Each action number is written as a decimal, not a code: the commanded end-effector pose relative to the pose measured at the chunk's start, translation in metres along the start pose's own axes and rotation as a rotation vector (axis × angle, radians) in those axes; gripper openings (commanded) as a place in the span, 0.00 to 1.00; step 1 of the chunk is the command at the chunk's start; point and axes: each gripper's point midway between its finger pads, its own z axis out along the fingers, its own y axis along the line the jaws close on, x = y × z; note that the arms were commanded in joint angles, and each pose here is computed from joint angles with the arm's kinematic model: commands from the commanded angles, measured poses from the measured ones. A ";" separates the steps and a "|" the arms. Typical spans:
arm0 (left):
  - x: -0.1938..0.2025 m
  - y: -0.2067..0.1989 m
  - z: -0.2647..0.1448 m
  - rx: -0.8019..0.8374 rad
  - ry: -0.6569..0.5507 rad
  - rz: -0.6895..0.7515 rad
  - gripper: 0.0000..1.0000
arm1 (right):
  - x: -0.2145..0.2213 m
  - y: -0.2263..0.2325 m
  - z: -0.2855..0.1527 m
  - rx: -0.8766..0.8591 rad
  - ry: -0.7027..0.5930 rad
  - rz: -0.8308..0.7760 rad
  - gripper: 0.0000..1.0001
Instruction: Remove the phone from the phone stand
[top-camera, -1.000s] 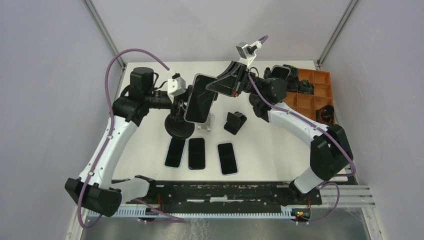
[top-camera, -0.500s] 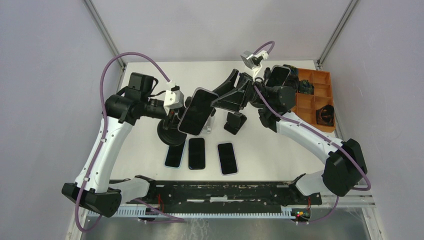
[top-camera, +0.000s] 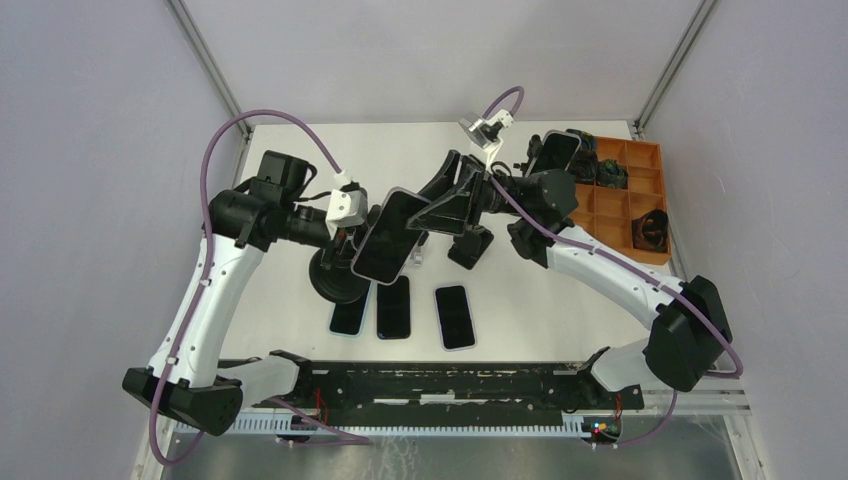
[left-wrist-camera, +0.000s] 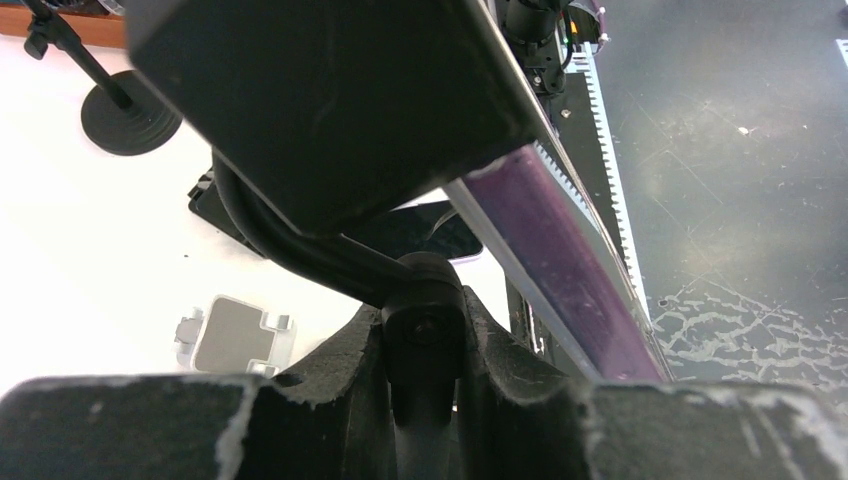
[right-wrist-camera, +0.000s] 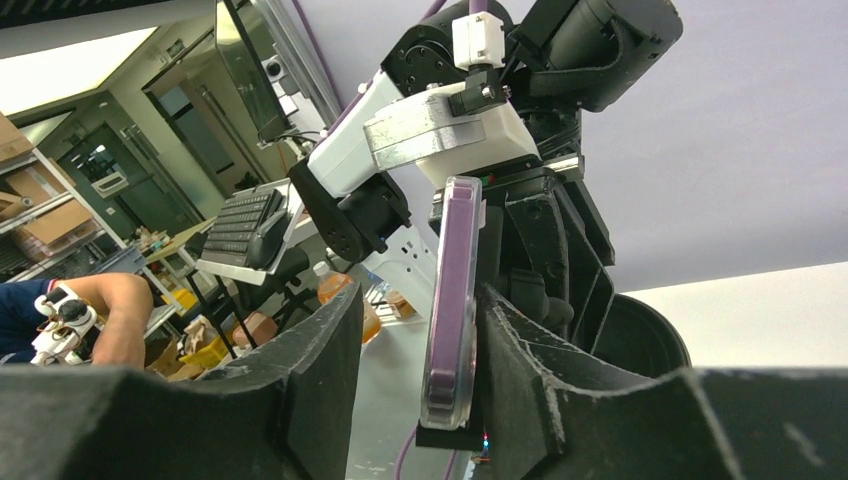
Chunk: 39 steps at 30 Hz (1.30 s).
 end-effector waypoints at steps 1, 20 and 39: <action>-0.017 -0.005 -0.005 -0.008 -0.049 0.123 0.02 | -0.003 0.005 0.009 -0.018 0.015 -0.045 0.32; 0.050 -0.040 -0.011 0.030 0.144 0.318 0.02 | -0.078 0.033 -0.020 0.027 -0.209 -0.201 0.00; 0.062 -0.044 -0.011 0.038 0.176 0.333 0.02 | -0.086 0.029 -0.026 0.091 -0.270 -0.250 0.00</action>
